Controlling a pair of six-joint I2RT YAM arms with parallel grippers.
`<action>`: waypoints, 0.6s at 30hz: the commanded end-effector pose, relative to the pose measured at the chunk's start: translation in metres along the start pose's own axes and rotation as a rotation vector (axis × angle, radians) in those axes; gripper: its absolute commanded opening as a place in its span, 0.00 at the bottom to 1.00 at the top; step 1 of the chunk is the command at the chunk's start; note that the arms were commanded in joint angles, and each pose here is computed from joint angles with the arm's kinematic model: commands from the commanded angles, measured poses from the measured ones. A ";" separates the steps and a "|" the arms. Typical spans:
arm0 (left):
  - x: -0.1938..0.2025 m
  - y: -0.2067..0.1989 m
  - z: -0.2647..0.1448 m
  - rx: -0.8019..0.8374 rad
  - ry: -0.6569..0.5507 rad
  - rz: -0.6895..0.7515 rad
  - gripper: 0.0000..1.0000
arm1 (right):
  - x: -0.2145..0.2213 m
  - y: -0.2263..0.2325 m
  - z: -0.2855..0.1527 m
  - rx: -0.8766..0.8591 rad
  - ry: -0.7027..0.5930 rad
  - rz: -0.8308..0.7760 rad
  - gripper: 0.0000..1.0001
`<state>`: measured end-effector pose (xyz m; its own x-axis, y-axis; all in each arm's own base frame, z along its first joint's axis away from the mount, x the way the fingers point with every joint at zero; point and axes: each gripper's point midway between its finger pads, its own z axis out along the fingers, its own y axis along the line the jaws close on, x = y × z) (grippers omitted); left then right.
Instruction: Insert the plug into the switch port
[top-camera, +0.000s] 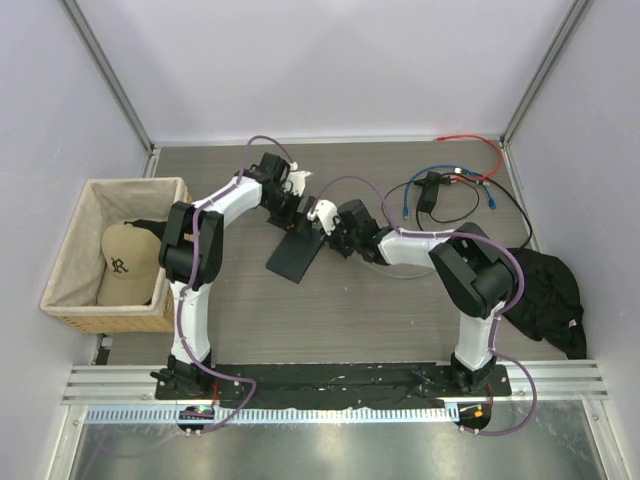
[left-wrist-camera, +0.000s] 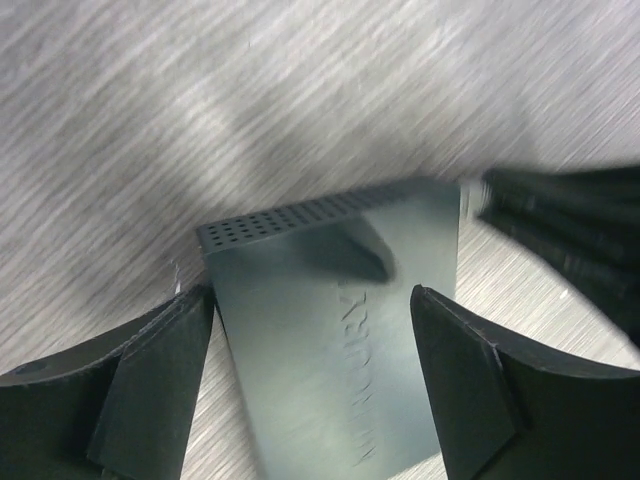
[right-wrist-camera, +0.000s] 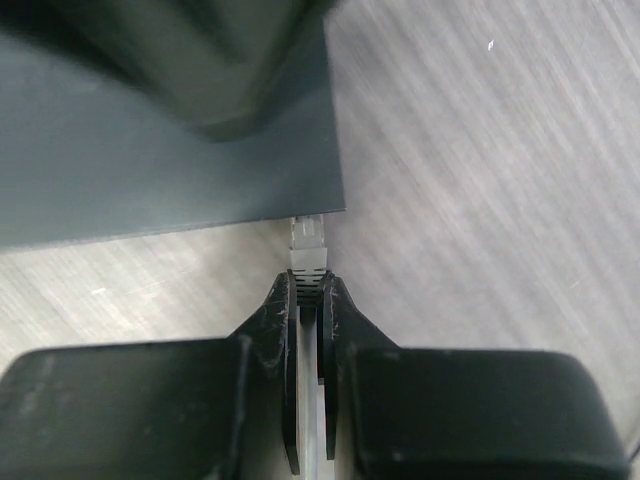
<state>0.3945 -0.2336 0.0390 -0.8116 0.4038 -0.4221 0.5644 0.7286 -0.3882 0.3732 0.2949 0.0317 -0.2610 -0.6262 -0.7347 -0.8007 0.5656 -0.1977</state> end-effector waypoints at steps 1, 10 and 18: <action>-0.013 -0.027 0.015 0.116 -0.044 -0.088 0.84 | -0.062 0.002 -0.020 0.070 -0.255 0.104 0.01; -0.021 -0.029 0.026 0.132 -0.106 -0.189 0.84 | -0.039 0.002 -0.032 0.179 -0.256 0.292 0.01; -0.032 -0.003 0.028 -0.026 -0.243 -0.305 0.84 | -0.034 0.003 -0.028 0.187 -0.243 0.361 0.01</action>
<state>0.4214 -0.2635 0.0449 -0.8720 0.1269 -0.4728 0.3931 0.7571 -0.5218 0.3472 0.2842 0.0297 -0.4164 -0.3954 -0.8187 -0.6131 0.7871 -0.0683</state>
